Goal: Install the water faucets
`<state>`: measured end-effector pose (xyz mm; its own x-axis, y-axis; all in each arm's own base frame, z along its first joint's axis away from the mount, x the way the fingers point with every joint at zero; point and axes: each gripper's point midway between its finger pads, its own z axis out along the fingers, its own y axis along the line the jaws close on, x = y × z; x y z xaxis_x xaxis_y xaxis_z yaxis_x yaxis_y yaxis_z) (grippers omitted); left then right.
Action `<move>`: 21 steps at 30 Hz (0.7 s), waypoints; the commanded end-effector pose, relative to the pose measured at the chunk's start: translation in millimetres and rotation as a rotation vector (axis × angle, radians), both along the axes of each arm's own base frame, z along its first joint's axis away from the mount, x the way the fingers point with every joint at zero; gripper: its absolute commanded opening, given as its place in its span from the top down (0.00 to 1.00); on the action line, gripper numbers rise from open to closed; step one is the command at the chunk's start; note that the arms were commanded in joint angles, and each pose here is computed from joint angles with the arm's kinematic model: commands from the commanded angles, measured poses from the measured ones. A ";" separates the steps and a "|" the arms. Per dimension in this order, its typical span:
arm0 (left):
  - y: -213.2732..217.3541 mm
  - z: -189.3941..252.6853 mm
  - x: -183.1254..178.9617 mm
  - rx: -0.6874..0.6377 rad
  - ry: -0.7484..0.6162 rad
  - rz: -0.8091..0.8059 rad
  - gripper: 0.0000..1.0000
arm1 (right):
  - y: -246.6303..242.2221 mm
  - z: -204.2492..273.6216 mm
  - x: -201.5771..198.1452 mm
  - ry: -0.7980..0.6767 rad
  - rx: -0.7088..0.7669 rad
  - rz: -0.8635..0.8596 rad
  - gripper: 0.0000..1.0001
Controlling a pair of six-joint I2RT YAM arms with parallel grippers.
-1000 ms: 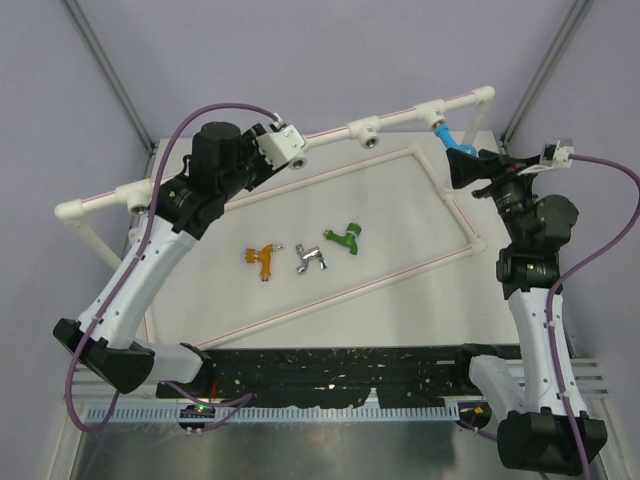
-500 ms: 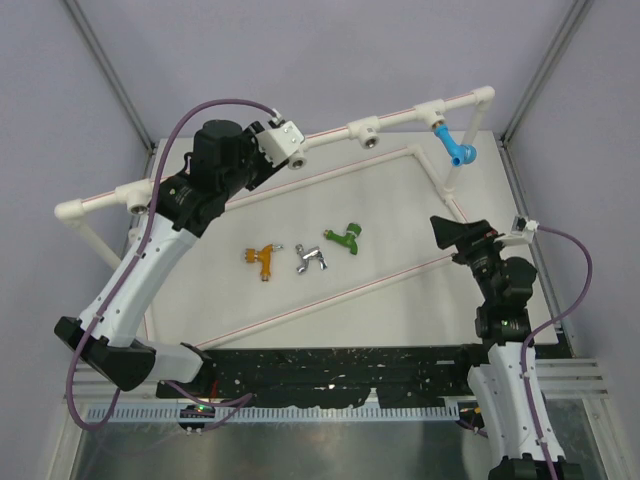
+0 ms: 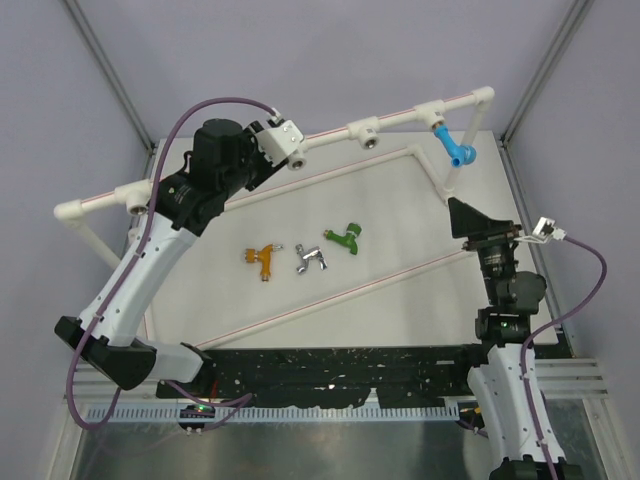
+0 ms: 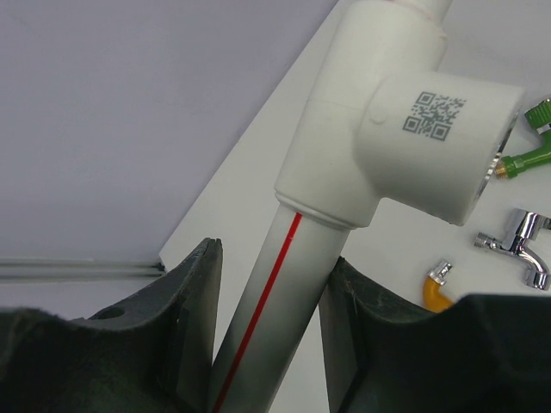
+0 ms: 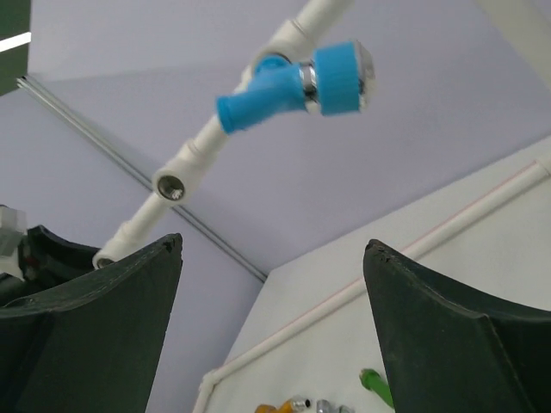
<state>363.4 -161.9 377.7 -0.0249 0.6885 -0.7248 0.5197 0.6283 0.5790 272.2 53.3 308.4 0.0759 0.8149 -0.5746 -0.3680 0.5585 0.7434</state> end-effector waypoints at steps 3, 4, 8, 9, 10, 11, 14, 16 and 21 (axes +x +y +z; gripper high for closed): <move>26.4 9.9 -11.4 -0.192 0.053 0.225 1.00 | 8.8 78.3 -0.9 -0.103 -0.143 0.018 0.04; 26.4 10.7 -12.0 -0.193 0.052 0.223 1.00 | 7.5 90.3 -0.3 -0.140 -0.272 -0.020 0.02; 26.2 11.5 -13.7 -0.195 0.051 0.217 1.00 | -3.5 108.1 1.8 -0.236 -0.769 -0.175 0.03; 26.7 11.2 -13.7 -0.193 0.052 0.216 1.00 | -8.1 106.2 4.9 -0.254 -0.926 -0.216 0.04; 26.3 11.7 -14.3 -0.196 0.052 0.215 1.00 | -9.4 114.1 3.4 -0.285 -0.989 -0.242 0.04; 26.2 12.0 -14.1 -0.196 0.051 0.215 1.00 | -12.1 116.4 5.8 -0.322 -1.123 -0.279 0.05; 24.5 13.2 -13.4 -0.204 0.048 0.210 1.00 | -15.5 117.9 14.6 -0.377 -1.326 -0.325 0.04; 22.3 15.5 -14.2 -0.214 0.048 0.201 1.00 | -16.3 119.3 22.1 -0.424 -1.404 -0.358 0.02; 21.5 17.6 -15.6 -0.224 0.049 0.194 1.00 | -7.9 127.2 39.6 -0.494 -1.528 -0.320 0.05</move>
<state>361.3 -161.1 378.0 -0.0327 0.6871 -0.7258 0.5238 0.6303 0.5730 305.6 38.1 412.3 0.4519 -0.3771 -0.8084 -0.1722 0.8523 -0.4939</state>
